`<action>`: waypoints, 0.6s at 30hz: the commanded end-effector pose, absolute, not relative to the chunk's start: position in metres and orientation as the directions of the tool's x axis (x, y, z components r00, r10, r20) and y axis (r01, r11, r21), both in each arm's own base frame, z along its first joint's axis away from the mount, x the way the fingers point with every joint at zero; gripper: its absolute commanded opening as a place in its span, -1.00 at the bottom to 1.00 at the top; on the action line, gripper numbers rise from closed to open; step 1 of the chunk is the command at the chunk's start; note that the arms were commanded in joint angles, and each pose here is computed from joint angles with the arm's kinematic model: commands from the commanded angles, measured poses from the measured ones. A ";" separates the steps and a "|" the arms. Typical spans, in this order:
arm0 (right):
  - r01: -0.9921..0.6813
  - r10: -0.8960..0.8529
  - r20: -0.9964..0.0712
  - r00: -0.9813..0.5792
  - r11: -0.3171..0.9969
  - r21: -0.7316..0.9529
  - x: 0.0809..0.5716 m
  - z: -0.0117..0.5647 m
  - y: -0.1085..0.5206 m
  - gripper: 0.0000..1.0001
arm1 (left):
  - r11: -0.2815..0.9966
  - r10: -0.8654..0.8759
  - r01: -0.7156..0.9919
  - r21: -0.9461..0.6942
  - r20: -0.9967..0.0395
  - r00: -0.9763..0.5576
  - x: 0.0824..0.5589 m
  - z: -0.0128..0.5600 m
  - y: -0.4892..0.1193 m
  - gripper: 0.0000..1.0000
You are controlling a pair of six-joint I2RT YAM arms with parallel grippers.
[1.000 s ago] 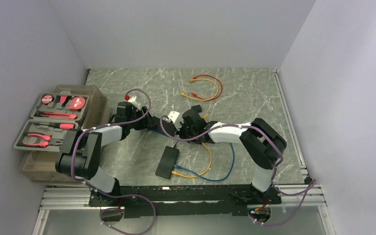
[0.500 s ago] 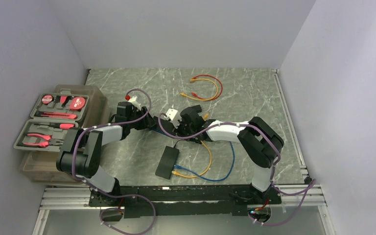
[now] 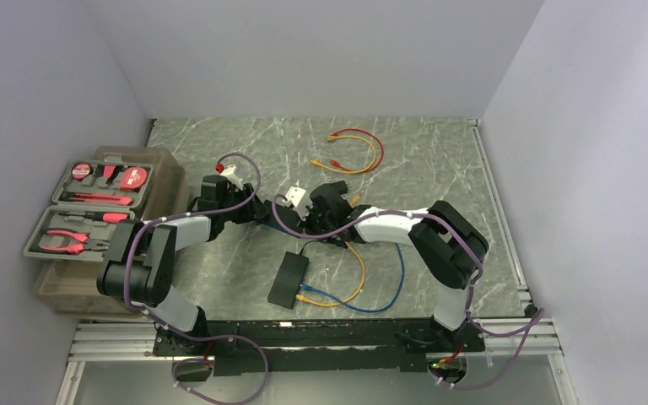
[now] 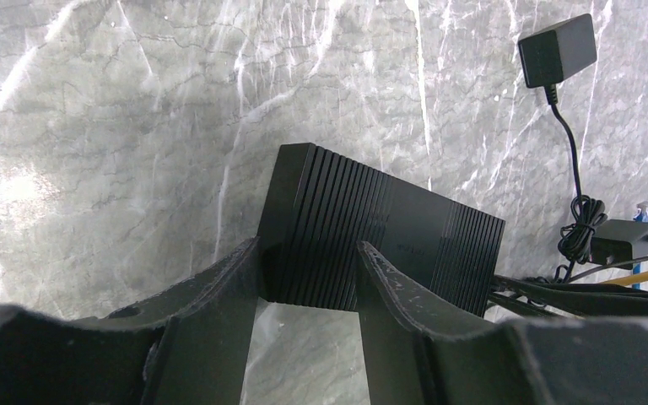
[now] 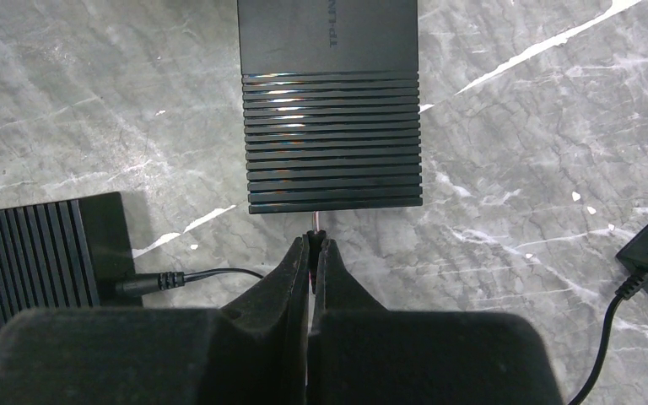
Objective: Insert the plug into the switch port
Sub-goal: Adjust the switch port at the center of the board.
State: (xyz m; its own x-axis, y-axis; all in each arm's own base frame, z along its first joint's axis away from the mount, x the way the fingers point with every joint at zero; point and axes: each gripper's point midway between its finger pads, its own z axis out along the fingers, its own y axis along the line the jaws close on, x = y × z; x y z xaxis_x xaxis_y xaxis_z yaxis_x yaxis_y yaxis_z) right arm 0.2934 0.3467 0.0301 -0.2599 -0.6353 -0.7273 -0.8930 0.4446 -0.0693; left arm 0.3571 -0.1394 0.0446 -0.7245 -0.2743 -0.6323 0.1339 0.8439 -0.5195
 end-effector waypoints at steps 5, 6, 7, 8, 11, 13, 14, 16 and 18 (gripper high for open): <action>-0.886 -0.592 -0.778 -0.209 0.452 -0.106 0.310 0.059 0.365 -1.00 | 0.816 -0.262 0.201 -0.542 -0.657 -0.707 0.360 0.054 -0.149 -0.03; -0.887 -0.591 -0.780 -0.206 0.450 -0.107 0.310 0.060 0.366 -1.00 | 0.816 -0.263 0.200 -0.543 -0.655 -0.708 0.360 0.053 -0.149 -0.03; -0.888 -0.593 -0.778 -0.206 0.448 -0.106 0.310 0.060 0.367 -1.00 | 0.814 -0.262 0.201 -0.544 -0.655 -0.709 0.360 0.053 -0.149 -0.04; -0.889 -0.596 -0.777 -0.204 0.446 -0.108 0.310 0.060 0.367 -1.00 | 0.814 -0.263 0.201 -0.545 -0.654 -0.709 0.360 0.053 -0.149 -0.04; -0.892 -0.602 -0.772 -0.205 0.440 -0.107 0.308 0.057 0.369 -1.00 | 0.811 -0.262 0.206 -0.548 -0.654 -0.710 0.360 0.054 -0.150 -0.04; -0.893 -0.607 -0.767 -0.207 0.437 -0.106 0.307 0.054 0.370 -1.00 | 0.811 -0.263 0.204 -0.548 -0.653 -0.710 0.360 0.054 -0.150 -0.04; -0.893 -0.611 -0.764 -0.210 0.438 -0.105 0.307 0.052 0.370 -1.00 | 0.812 -0.261 0.205 -0.546 -0.655 -0.709 0.360 0.054 -0.150 -0.04; -0.893 -0.613 -0.761 -0.211 0.438 -0.106 0.307 0.050 0.370 -1.00 | 0.812 -0.260 0.207 -0.545 -0.656 -0.709 0.360 0.054 -0.150 -0.04; -0.892 -0.613 -0.761 -0.211 0.440 -0.107 0.307 0.050 0.370 -1.00 | 0.813 -0.260 0.206 -0.545 -0.656 -0.709 0.360 0.054 -0.150 -0.05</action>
State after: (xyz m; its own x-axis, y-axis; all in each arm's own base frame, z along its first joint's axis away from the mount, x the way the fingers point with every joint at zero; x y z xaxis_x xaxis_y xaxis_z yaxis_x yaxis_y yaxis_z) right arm 0.2961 0.3482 0.0285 -0.2677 -0.6548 -0.7068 -0.8892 0.4504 -0.0805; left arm 0.3599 -0.1381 0.0444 -0.7180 -0.2781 -0.6381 0.1362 0.8428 -0.5207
